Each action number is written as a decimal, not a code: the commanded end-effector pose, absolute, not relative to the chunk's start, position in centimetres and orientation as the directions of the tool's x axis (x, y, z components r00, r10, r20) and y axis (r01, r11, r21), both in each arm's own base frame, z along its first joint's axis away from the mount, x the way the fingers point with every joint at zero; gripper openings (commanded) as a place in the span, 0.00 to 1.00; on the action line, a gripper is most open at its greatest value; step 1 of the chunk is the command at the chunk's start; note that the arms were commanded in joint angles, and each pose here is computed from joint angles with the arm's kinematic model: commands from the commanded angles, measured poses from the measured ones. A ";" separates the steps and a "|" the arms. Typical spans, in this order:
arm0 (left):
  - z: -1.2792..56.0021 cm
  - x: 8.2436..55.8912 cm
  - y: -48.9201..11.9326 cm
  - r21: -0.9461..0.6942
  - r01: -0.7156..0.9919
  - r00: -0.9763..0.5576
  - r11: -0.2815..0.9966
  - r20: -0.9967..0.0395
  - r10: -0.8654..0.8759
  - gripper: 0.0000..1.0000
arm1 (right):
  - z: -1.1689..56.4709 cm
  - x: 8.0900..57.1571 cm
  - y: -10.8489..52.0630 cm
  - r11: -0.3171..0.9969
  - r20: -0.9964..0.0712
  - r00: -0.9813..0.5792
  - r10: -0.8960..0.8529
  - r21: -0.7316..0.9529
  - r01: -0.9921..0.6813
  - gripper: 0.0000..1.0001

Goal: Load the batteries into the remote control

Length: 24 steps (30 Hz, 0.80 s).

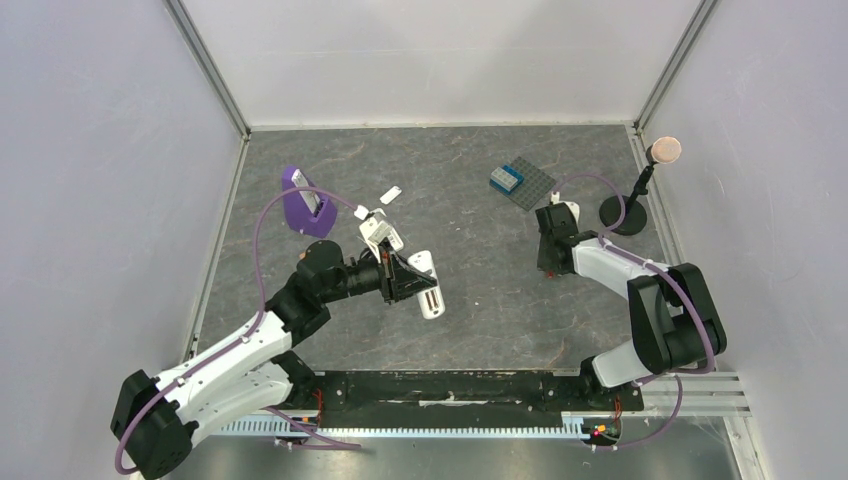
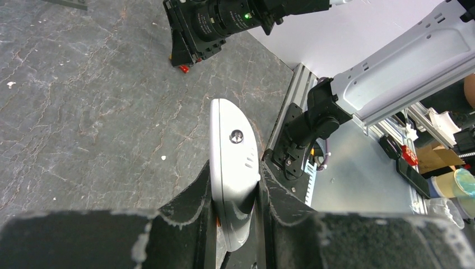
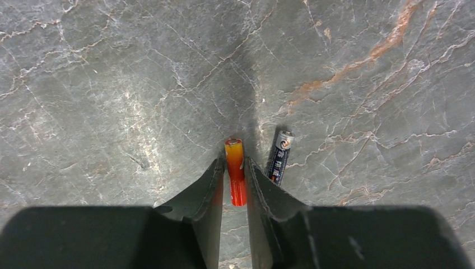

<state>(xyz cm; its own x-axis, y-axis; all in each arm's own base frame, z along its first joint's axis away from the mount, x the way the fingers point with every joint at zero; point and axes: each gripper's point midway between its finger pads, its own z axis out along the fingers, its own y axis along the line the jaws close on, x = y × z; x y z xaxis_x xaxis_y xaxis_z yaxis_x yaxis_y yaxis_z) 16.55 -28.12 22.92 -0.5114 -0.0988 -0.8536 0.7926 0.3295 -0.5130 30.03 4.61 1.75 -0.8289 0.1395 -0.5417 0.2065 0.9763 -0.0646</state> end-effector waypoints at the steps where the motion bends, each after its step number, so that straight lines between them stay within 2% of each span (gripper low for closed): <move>1: 25.8 16.6 -28.2 -0.420 0.860 -0.400 0.289 -0.907 -0.129 0.02 | 1.7 30.5 5.3 0.973 -0.542 -0.819 0.188 -0.010 0.230 0.24; 6: 26.2 16.5 -28.2 -0.417 0.865 -0.396 0.280 -0.909 -0.131 0.02 | 0.6 29.4 5.2 0.973 -0.515 -0.834 0.198 -0.001 0.231 0.25; 7: 26.2 16.4 -28.2 -0.417 0.866 -0.395 0.277 -0.909 -0.131 0.02 | 0.6 29.3 5.4 0.974 -0.513 -0.835 0.199 0.008 0.227 0.23; 11: 26.2 16.4 -28.0 -0.414 0.866 -0.391 0.282 -0.910 -0.138 0.02 | 0.5 28.9 6.0 0.981 -0.503 -0.845 0.183 0.039 0.190 0.03; 14: 26.3 16.2 -27.9 -0.407 0.872 -0.381 0.274 -0.913 -0.145 0.02 | 1.5 29.2 7.5 0.986 -0.528 -0.833 0.162 0.108 0.123 0.00; 19: 26.2 15.9 -27.7 -0.399 0.878 -0.372 0.264 -0.916 -0.149 0.02 | 6.8 29.8 12.7 0.942 -0.655 -0.747 0.117 0.312 -0.125 0.00; 24: 26.3 15.8 -27.8 -0.409 0.876 -0.382 0.256 -0.912 -0.152 0.02 | 14.9 27.8 18.4 0.783 -0.813 -0.578 0.064 0.400 -0.476 0.00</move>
<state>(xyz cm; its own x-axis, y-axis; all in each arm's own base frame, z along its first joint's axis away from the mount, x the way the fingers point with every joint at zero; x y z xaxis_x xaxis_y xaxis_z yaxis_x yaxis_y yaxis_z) 15.83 -27.80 24.80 -0.4677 -0.1288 -0.8745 0.8257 0.2896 -0.4842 28.37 12.60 6.88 -0.7568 0.1073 -0.6448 -0.1204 0.9467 0.2989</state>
